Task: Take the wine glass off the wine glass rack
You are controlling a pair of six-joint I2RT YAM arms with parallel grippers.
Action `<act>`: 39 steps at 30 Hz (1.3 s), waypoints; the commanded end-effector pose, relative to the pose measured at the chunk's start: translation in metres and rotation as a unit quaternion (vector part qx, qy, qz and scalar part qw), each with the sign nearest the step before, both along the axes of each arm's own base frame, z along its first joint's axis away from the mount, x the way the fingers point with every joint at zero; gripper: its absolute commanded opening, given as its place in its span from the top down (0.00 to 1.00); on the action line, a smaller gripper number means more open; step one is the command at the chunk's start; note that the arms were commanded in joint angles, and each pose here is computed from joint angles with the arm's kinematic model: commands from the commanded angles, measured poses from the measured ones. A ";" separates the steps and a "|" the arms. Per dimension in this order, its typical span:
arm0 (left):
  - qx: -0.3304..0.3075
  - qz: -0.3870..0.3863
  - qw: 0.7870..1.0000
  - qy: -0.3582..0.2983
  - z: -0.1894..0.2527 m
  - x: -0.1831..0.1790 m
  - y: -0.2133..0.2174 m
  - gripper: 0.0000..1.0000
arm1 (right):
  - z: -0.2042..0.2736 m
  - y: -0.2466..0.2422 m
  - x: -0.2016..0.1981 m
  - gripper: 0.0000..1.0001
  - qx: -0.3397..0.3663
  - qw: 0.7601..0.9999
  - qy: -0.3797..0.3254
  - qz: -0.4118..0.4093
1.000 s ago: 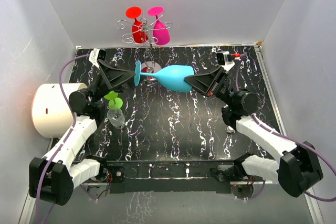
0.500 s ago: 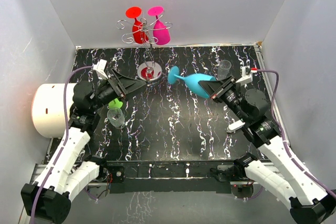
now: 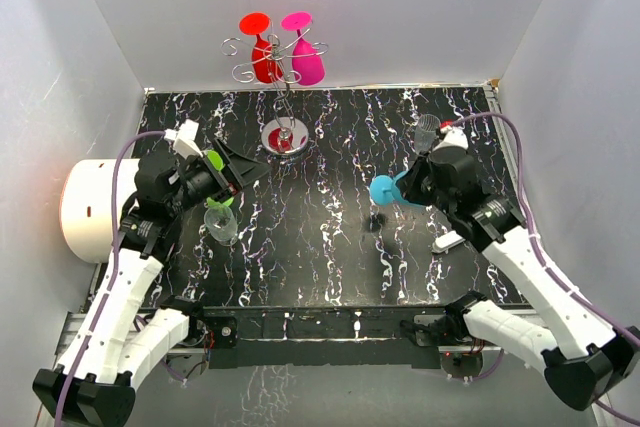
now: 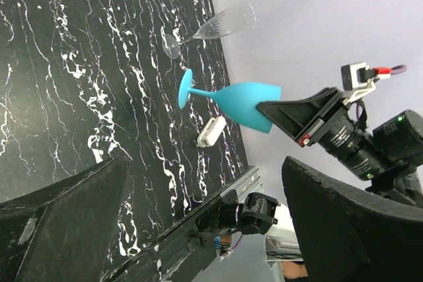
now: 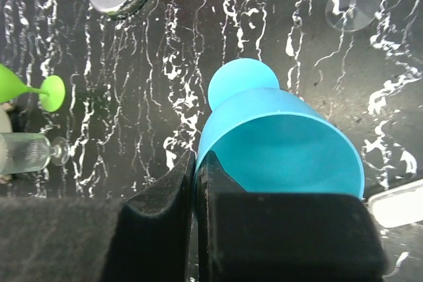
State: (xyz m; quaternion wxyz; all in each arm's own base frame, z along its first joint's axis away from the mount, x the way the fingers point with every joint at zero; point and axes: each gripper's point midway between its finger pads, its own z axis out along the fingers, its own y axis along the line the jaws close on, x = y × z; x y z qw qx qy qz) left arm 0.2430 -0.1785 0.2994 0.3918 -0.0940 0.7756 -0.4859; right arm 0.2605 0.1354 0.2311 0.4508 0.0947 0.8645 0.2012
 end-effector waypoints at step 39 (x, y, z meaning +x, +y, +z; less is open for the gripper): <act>-0.001 -0.015 0.999 -0.031 0.031 -0.023 0.003 0.01 | -0.022 -0.137 0.130 1.00 -0.118 0.948 0.155 -0.253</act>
